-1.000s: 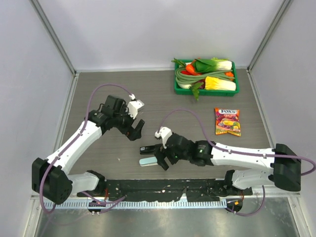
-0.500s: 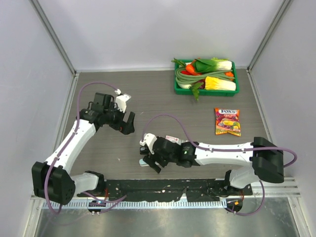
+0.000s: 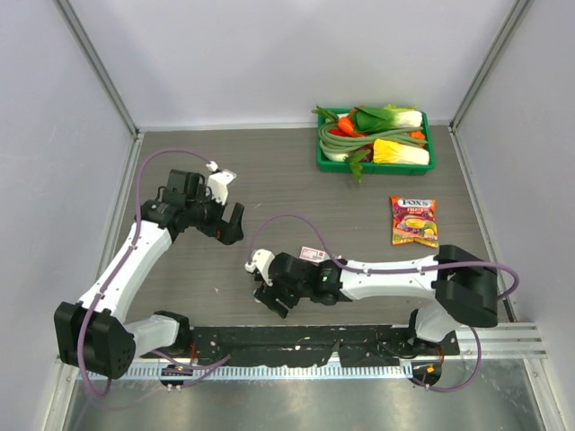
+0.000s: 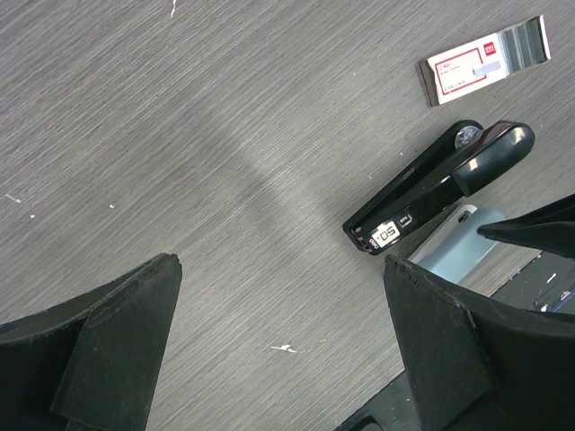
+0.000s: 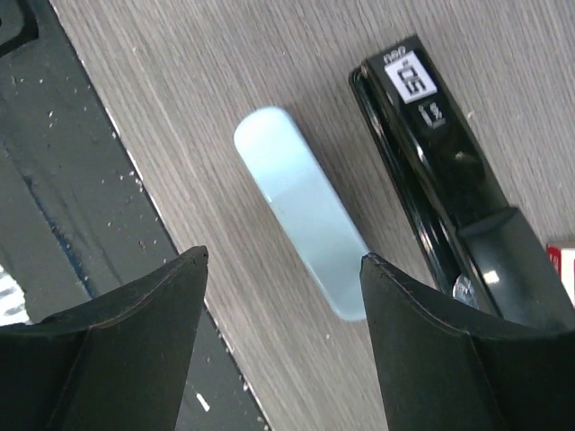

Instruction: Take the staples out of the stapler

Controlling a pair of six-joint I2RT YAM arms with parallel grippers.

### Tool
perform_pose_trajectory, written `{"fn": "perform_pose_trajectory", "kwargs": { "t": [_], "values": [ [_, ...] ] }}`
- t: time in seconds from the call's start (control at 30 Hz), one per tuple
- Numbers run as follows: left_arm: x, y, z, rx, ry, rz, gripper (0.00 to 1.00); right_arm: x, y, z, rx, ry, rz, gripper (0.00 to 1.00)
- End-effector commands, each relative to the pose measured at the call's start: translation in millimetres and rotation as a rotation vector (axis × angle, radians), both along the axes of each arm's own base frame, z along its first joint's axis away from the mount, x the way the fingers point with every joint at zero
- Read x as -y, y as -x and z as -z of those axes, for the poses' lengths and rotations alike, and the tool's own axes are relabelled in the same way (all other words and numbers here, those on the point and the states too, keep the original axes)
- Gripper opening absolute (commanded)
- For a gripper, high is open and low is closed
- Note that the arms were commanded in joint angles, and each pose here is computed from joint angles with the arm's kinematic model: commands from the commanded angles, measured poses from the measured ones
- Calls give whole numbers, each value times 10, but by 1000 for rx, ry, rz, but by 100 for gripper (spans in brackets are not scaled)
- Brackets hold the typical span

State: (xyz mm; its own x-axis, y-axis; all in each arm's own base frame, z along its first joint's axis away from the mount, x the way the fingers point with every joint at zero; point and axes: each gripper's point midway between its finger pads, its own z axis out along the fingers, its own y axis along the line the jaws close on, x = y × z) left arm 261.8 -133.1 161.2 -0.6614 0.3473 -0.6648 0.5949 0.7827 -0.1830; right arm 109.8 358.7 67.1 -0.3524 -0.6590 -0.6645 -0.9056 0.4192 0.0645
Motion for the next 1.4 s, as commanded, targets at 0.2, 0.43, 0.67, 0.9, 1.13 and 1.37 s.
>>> {"fn": "perform_pose_trajectory", "kwargs": {
  "t": [0.2,0.43,0.67,0.9,1.13,1.37],
  "values": [
    [-13,52,-84,24,14,4,100,-145,-200,155,101,83,-33,67],
    [-6,66,-63,23,18,12,100,-77,-312,23,177,112,-35,67],
    [-4,72,-60,26,23,12,100,-80,-260,-72,155,86,-46,67],
    [-29,106,-59,40,11,18,100,-126,-168,-165,118,41,-66,65],
    [-38,137,-28,42,14,15,100,7,-362,-252,189,33,18,58],
    [-43,147,-29,50,13,19,100,100,-444,-140,120,23,99,56]
  ]
}}
